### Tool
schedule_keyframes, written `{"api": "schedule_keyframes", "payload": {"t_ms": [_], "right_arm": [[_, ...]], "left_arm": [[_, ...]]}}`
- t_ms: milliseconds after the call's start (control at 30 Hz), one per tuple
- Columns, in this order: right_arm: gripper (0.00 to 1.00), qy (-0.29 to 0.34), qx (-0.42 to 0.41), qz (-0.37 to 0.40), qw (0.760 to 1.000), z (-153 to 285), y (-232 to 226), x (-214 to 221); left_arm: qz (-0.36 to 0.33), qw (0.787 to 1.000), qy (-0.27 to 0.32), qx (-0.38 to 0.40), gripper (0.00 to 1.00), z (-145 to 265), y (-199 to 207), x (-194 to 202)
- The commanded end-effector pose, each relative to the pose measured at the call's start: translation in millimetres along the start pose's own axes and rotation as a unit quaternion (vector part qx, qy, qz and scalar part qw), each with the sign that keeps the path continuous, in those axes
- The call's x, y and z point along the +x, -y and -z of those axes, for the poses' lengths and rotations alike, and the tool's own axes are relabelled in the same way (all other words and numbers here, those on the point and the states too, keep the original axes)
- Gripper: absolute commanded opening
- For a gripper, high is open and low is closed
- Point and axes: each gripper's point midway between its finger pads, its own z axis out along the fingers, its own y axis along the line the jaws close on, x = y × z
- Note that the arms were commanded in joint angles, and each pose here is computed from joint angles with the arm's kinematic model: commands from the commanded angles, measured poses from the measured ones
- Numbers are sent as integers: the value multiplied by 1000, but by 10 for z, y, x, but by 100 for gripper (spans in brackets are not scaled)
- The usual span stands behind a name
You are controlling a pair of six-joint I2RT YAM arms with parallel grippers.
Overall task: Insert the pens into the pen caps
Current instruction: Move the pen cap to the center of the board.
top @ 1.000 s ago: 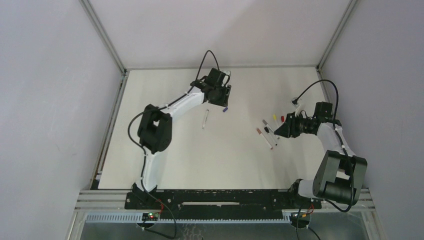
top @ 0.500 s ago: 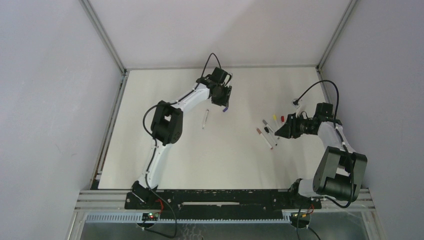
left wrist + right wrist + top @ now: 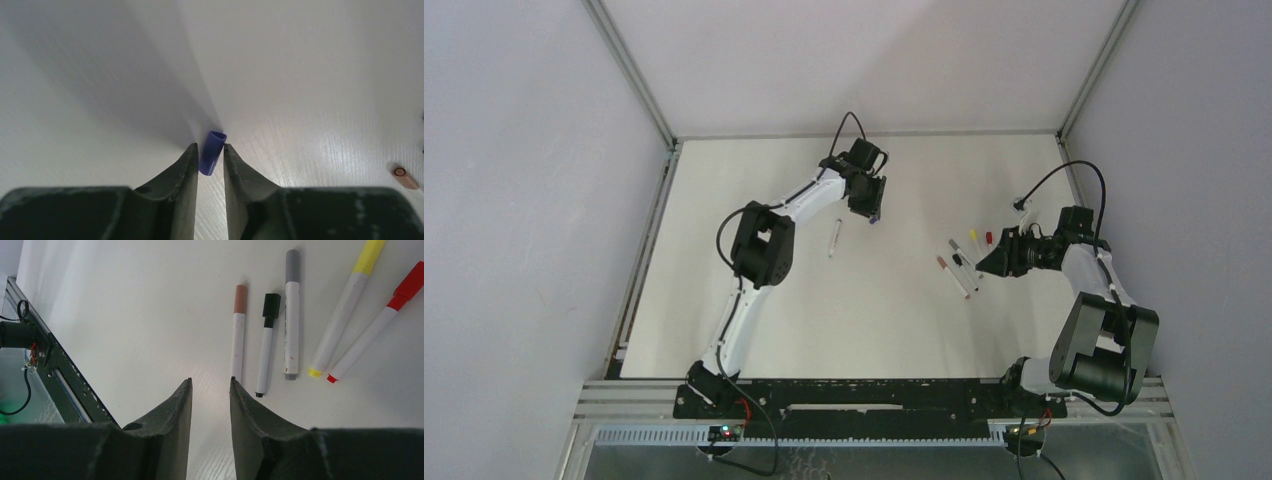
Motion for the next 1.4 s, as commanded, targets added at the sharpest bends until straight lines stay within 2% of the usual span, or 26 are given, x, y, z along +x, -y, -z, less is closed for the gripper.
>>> {"api": "schedule_keyframes", "payload": {"t_ms": [0, 200, 433, 667, 800, 900, 1067, 1133, 1267, 1367], "right_arm": [[39, 15, -4, 20, 1000, 33, 6, -156], [39, 19, -5, 23, 1000, 54, -15, -171], [39, 29, -10, 34, 999, 114, -97, -209], [39, 39, -20, 47, 998, 165, -197, -240], [39, 42, -28, 49, 998, 169, -233, -243], [39, 44, -34, 49, 997, 166, -254, -237], [39, 45, -43, 51, 997, 166, -301, -236], [39, 46, -44, 54, 996, 174, -317, -236], [39, 47, -45, 59, 996, 182, -331, -242], [39, 48, -45, 60, 996, 185, -331, -244]], "left_arm": [[6, 1000, 3, 5, 28, 77, 60, -74], [-14, 1000, -10, -7, 16, 54, 88, 28], [-65, 998, -22, -12, 8, 228, 264, 205], [-141, 988, -53, 17, 8, 523, 711, 845], [-156, 985, -68, 33, 9, 605, 924, 1273], [-146, 986, -65, 43, 12, 652, 1037, 1435], [-101, 994, -13, 36, 38, 846, 1088, 1228], [-83, 995, 26, 46, 44, 1038, 1131, 1037], [-42, 993, 91, 59, 47, 1293, 1012, 726], [-7, 992, 120, 41, 46, 1341, 703, 558]]}}
